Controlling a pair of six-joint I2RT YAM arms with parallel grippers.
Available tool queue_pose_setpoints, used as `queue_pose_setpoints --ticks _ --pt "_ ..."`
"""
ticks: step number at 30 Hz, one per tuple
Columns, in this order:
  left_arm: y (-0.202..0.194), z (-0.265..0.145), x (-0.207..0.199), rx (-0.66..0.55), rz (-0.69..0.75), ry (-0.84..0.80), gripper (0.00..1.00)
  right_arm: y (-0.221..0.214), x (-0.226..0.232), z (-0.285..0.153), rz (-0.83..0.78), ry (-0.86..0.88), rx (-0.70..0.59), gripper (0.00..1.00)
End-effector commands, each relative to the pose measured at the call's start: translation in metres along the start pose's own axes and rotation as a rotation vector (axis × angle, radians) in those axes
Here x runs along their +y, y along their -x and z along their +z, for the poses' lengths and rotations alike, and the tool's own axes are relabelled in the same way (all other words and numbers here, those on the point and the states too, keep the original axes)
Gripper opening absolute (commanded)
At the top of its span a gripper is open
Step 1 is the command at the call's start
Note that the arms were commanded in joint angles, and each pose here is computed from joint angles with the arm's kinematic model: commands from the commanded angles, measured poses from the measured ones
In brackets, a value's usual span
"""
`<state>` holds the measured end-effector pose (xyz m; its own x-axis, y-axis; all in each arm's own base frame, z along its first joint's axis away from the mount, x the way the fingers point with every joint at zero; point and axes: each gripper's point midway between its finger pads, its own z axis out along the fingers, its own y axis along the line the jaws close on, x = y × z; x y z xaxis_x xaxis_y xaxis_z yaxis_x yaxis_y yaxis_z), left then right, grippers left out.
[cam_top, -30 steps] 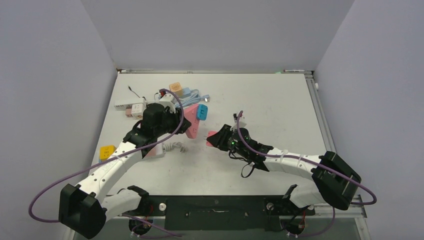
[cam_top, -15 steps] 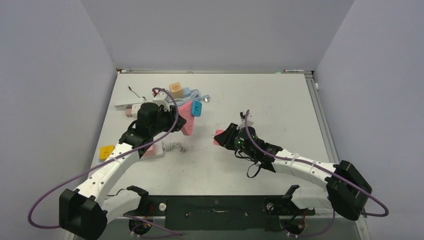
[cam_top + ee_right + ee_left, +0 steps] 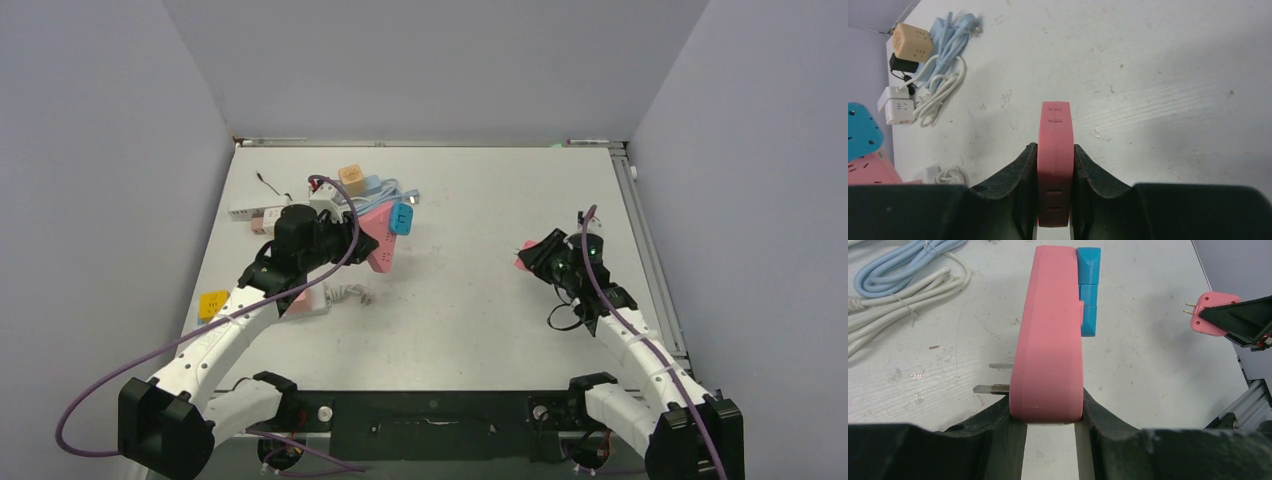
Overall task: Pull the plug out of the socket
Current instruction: Place the plug at the center of the board.
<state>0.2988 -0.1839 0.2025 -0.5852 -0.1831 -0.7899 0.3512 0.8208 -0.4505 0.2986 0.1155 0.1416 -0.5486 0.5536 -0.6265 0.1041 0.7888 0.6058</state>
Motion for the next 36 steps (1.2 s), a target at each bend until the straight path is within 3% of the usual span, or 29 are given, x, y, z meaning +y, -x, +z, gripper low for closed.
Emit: queue_pose_setpoints --ticks 1,8,26,29,36 --pt "0.028 -0.005 -0.023 -0.094 0.012 -0.093 0.00 -0.024 -0.029 -0.005 0.045 0.008 0.126 0.05" --pt "0.028 -0.005 -0.025 -0.087 0.010 -0.107 0.00 -0.062 -0.038 -0.009 0.096 0.029 0.211 0.05" --pt "0.024 -0.002 -0.027 -0.075 0.008 -0.113 0.00 -0.176 0.042 -0.011 -0.074 0.233 0.435 0.09" --pt "0.024 -0.002 -0.028 -0.075 0.009 -0.117 0.00 -0.182 0.036 -0.009 -0.085 0.206 0.447 0.13" --pt "0.023 -0.001 -0.030 -0.067 0.015 -0.124 0.00 -0.182 0.018 -0.005 -0.113 0.115 0.427 0.40"
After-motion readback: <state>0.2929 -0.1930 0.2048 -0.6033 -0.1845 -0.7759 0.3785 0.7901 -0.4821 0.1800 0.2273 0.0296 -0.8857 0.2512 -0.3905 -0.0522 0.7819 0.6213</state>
